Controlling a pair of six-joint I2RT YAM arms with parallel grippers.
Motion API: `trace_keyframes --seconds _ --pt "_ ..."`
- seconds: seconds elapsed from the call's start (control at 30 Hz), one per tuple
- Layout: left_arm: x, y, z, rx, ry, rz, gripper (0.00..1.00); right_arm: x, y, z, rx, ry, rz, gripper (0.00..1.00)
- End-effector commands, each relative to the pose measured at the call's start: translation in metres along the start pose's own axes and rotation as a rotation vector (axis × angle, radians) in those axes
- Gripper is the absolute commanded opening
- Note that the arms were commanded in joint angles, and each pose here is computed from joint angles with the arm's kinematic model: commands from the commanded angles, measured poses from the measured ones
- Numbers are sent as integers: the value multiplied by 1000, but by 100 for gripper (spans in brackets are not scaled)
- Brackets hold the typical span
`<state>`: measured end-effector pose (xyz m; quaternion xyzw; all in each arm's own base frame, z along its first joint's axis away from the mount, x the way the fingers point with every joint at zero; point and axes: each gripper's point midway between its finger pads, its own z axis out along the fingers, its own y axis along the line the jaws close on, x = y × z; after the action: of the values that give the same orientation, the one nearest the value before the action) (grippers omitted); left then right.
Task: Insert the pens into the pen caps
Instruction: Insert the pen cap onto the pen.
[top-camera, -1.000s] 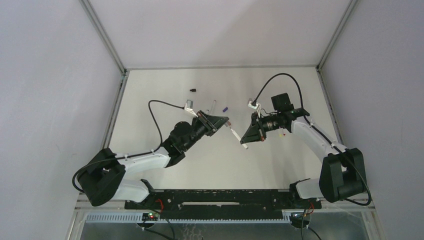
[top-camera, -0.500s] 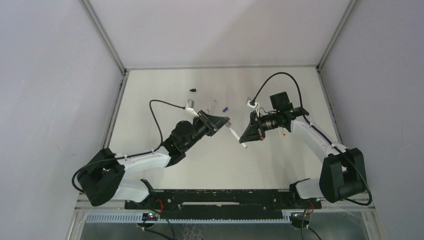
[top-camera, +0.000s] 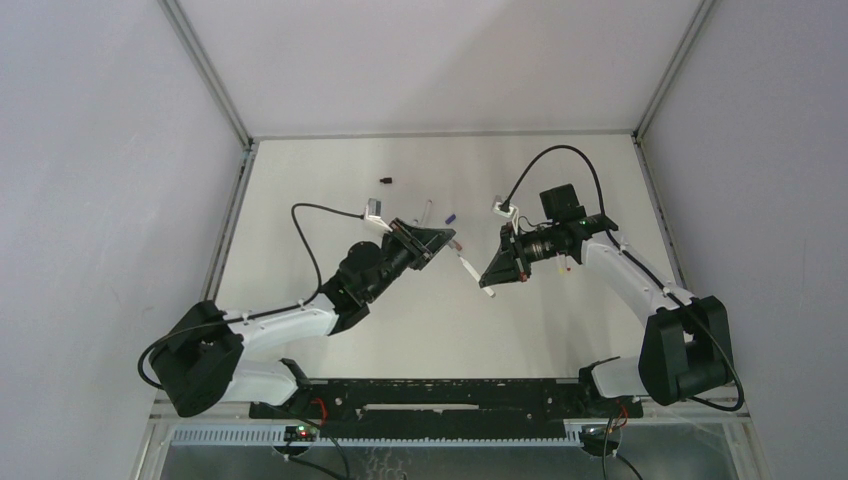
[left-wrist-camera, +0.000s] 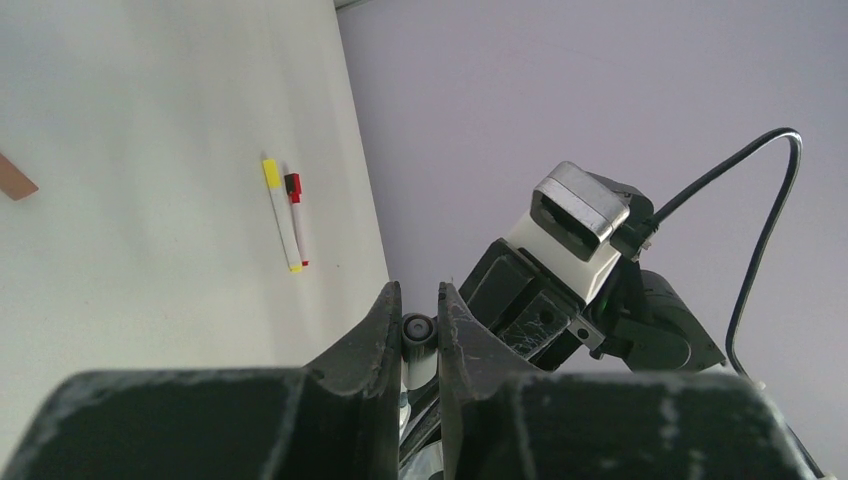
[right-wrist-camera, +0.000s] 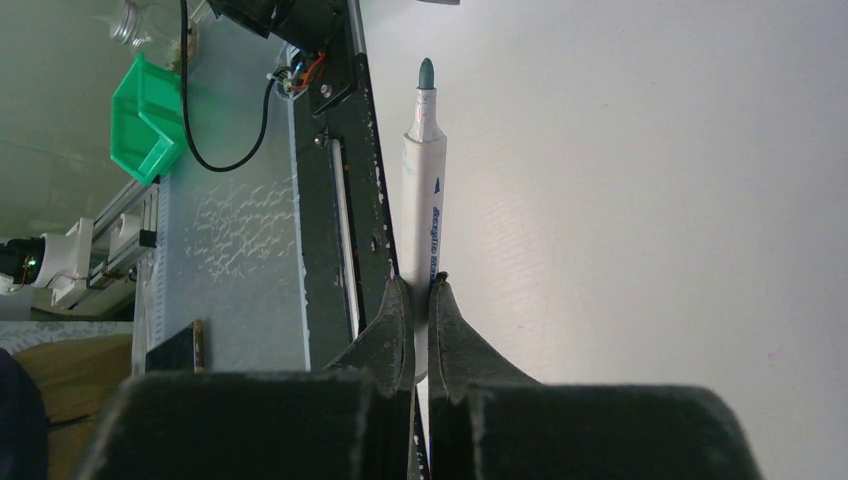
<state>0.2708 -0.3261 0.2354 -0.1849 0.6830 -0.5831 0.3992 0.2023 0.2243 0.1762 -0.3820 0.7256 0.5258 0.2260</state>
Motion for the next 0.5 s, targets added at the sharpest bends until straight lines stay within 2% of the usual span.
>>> trace_keyframes --seconds 0.0,0.47 --pt "-3 -12 1 22 -9 -23 0 -17 4 -2 0 -22 -65 0" --pt "6 -12 5 8 33 -22 0 -21 0 0 -2 -15 -60 0"
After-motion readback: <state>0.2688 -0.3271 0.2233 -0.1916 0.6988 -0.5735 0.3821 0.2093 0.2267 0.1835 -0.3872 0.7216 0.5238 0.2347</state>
